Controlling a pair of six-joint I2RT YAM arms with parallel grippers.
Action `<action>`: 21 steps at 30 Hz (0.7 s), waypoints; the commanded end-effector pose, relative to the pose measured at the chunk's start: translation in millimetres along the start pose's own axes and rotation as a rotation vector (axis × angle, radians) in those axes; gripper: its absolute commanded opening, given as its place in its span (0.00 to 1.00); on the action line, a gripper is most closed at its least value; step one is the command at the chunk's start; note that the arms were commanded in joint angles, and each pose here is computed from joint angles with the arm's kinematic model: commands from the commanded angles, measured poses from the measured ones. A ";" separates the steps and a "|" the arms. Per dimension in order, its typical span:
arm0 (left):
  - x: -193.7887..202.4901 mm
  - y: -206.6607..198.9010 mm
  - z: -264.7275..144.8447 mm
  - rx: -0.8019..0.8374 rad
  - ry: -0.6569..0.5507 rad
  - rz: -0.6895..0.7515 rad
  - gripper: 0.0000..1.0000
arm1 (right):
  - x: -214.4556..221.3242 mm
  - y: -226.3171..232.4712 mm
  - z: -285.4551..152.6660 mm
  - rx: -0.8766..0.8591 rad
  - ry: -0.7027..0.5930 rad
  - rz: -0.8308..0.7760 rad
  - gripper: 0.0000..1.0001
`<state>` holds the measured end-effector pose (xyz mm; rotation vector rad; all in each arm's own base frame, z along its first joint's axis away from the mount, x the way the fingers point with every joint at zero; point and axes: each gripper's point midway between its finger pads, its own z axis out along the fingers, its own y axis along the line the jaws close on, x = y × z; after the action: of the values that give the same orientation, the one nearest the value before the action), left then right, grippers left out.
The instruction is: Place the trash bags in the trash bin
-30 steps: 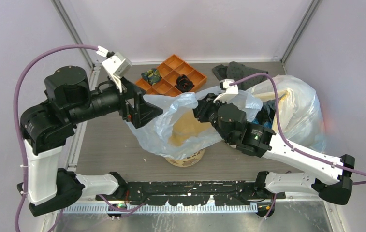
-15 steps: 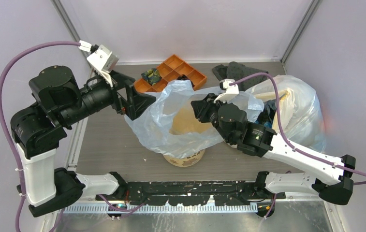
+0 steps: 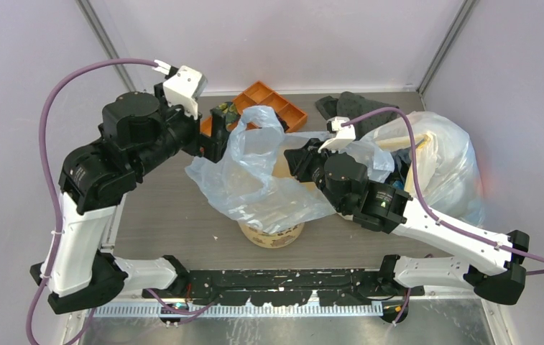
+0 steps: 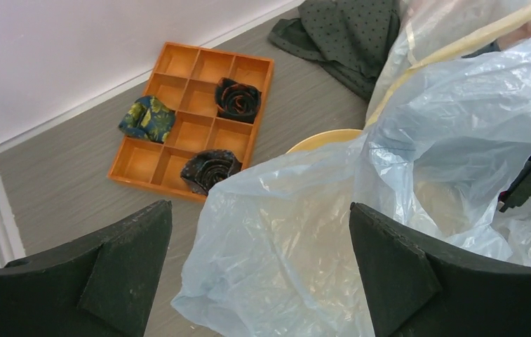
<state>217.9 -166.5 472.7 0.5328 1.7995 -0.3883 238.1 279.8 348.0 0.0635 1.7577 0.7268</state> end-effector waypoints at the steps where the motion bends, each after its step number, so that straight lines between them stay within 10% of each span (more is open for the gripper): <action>1: -40.1 15.1 -24.6 -0.058 -0.184 -0.020 0.98 | -20.1 4.8 -5.3 -0.002 -0.042 0.020 0.24; 11: -31.3 -61.7 -37.8 0.381 -0.156 -0.042 0.90 | -27.3 8.4 -18.0 -0.046 -0.027 0.010 0.33; 21: -22.2 -78.5 -5.9 0.425 -0.099 -0.137 0.53 | -70.2 31.4 -70.8 -0.247 -0.032 0.070 0.48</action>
<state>170.1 -216.6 484.0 0.6904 1.7034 -0.8160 207.9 254.5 389.5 -0.0051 1.7212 0.8413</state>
